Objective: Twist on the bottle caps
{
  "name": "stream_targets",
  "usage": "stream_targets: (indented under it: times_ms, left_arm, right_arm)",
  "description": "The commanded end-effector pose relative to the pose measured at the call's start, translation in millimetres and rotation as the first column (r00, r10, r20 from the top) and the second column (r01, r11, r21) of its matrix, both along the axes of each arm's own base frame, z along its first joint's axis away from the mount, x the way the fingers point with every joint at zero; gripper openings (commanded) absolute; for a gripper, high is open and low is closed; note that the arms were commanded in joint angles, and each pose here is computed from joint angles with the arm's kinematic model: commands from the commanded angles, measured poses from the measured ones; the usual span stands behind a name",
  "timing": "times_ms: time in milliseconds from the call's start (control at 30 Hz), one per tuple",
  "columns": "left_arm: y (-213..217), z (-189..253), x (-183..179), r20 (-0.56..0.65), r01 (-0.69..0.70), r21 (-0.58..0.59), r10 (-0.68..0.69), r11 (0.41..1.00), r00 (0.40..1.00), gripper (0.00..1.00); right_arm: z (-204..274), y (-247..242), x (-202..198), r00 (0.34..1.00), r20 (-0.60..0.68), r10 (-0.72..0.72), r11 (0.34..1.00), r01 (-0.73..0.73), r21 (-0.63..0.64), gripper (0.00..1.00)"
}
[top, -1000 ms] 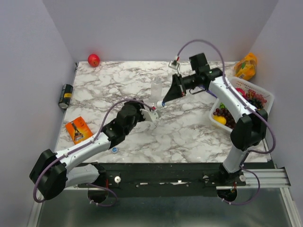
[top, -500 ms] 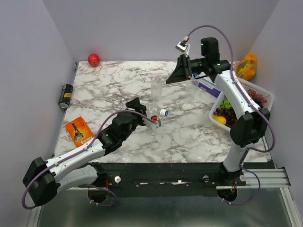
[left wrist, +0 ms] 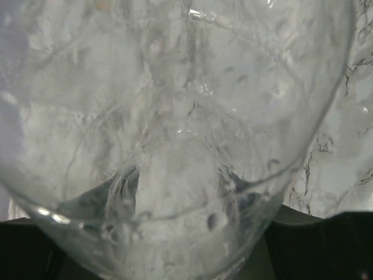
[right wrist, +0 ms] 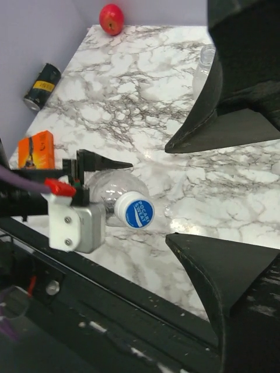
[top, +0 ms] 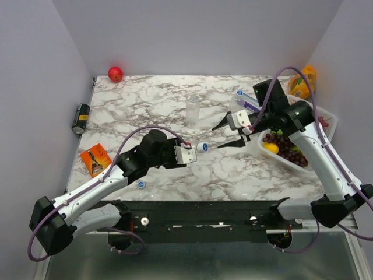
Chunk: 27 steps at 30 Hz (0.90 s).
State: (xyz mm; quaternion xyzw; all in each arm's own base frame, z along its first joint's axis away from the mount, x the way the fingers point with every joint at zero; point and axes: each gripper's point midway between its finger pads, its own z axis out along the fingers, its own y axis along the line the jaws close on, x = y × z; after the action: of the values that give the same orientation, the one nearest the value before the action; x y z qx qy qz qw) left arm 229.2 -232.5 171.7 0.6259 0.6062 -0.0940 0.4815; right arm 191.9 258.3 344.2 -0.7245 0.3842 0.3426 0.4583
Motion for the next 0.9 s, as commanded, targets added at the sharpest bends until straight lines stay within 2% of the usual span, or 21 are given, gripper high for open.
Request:
stream_targets:
  times_ms: [0,200,500,867]
  left_arm:
    - [-16.7,13.9,-11.1,-0.079,0.065,-0.070,-0.070,0.995,0.994,0.00]
    - [-22.7,20.5,-6.8,-0.075,0.074,-0.084,-0.080,0.994,0.994,0.00]
    - [-24.8,20.1,-7.4,-0.086,0.081,-0.083,-0.088,0.993,0.992,0.00]
    - [-29.7,23.1,-3.7,-0.094,0.065,-0.108,-0.076,0.992,0.993,0.00]
  right_arm:
    - [-38.4,-1.4,-9.5,0.983,0.144,0.117,0.987,-0.099,-0.130,0.64]
    - [-46.7,8.3,-13.2,0.981,0.134,0.142,0.982,-0.123,-0.140,0.64]
    - [-28.7,25.8,-3.2,0.992,0.088,0.085,0.995,-0.081,-0.054,0.62]
    - [-30.6,29.2,-18.7,0.991,0.021,0.131,0.991,-0.130,-0.044,0.58]
